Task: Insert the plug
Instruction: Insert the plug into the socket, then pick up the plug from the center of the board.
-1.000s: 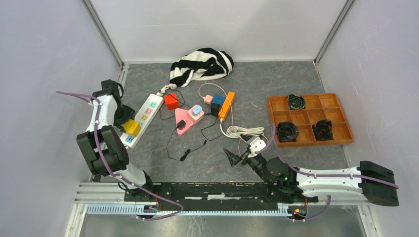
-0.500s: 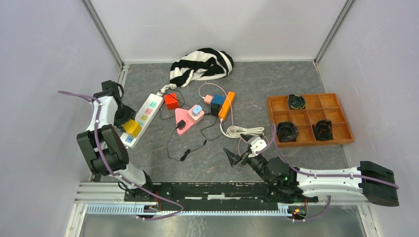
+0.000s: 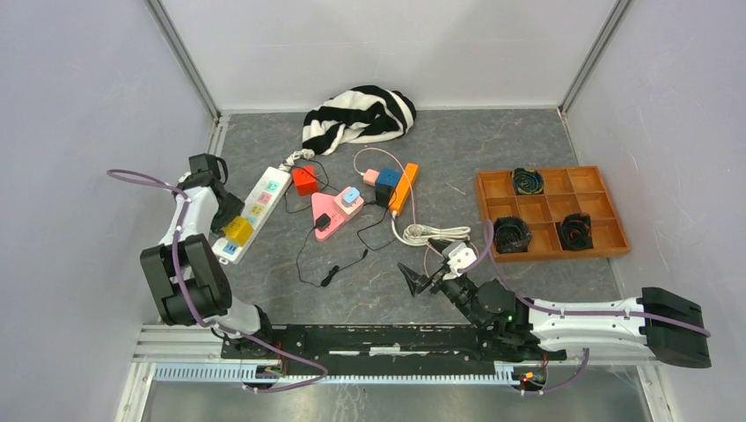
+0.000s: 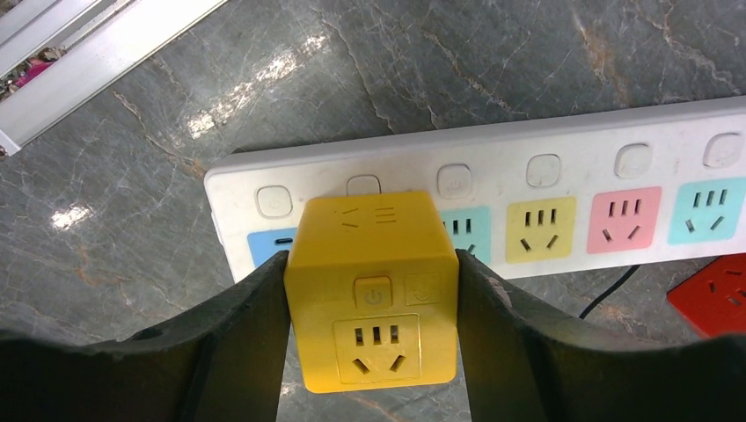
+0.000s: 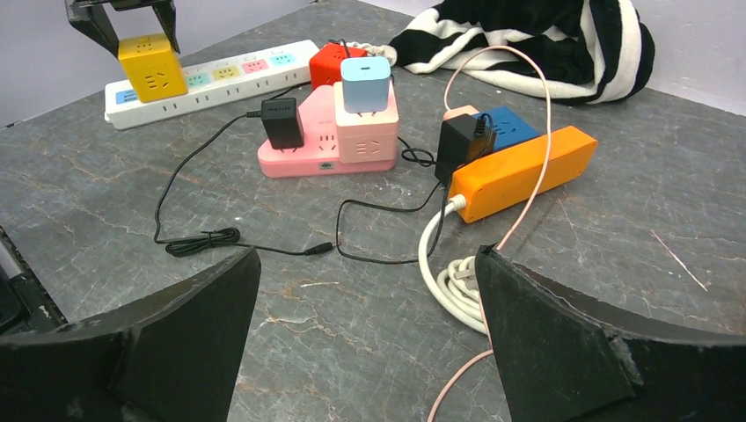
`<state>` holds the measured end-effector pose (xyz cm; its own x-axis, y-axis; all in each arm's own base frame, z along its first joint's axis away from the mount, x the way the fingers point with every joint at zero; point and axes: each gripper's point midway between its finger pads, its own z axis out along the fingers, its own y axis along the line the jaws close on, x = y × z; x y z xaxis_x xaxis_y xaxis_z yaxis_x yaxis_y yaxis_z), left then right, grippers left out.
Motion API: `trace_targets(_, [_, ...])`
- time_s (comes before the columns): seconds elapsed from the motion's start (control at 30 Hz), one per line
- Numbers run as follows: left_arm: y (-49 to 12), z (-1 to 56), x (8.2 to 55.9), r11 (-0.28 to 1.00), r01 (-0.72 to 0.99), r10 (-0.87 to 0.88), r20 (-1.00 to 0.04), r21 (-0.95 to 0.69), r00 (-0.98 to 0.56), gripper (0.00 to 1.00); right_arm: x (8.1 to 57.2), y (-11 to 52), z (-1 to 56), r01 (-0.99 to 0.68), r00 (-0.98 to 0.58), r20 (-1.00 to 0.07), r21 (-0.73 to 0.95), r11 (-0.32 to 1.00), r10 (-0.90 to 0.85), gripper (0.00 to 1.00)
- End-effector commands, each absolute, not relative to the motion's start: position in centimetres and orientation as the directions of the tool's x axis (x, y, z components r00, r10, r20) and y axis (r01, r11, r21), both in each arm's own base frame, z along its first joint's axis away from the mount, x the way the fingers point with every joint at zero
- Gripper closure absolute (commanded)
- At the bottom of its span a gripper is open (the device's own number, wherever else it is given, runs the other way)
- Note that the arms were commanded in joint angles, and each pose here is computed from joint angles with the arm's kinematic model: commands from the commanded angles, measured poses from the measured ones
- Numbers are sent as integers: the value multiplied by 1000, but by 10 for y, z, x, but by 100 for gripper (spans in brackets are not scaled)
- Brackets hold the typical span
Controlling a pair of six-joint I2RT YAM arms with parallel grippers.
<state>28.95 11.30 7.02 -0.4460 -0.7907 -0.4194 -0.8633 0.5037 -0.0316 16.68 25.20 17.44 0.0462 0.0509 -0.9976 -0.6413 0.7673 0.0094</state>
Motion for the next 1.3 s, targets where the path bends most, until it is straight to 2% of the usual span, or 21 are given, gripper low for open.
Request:
trace_targets(0.0, [84,8,235,512,-852,-823,-220,112,-524,76,165,253,181,-647,39,-993,57,760,108,2])
trace_targets(0.13, [85,12,234,512,-852,-819,-234,111,-523,66,165,252,179,-646,41,-994,51,761,101,2])
trace_targets(0.3, [80,39,254,539,-842,-810,-279,-8,-516,33,171,248,177,-616,52,-997,16,787,61,2])
trace_targets(0.53, [79,78,270,563,-820,-793,-350,-104,-499,8,170,259,180,-627,21,-998,37,778,64,2])
trace_targets(0.63, [84,99,274,565,-814,-781,-406,-133,-475,1,170,268,179,-632,-11,-999,48,773,52,2])
trace_targets(0.9, [77,147,286,634,-745,-694,-579,-209,-428,1,174,282,177,-617,-60,-998,40,786,4,2])
trace_targets(1.1, [32,171,313,826,-491,-527,-687,-276,-500,6,175,284,186,-600,-94,-996,50,798,-8,2])
trace_targets(1.27, [11,176,339,874,-375,-472,-722,-309,-505,12,180,272,191,-556,-88,-996,49,830,0,2])
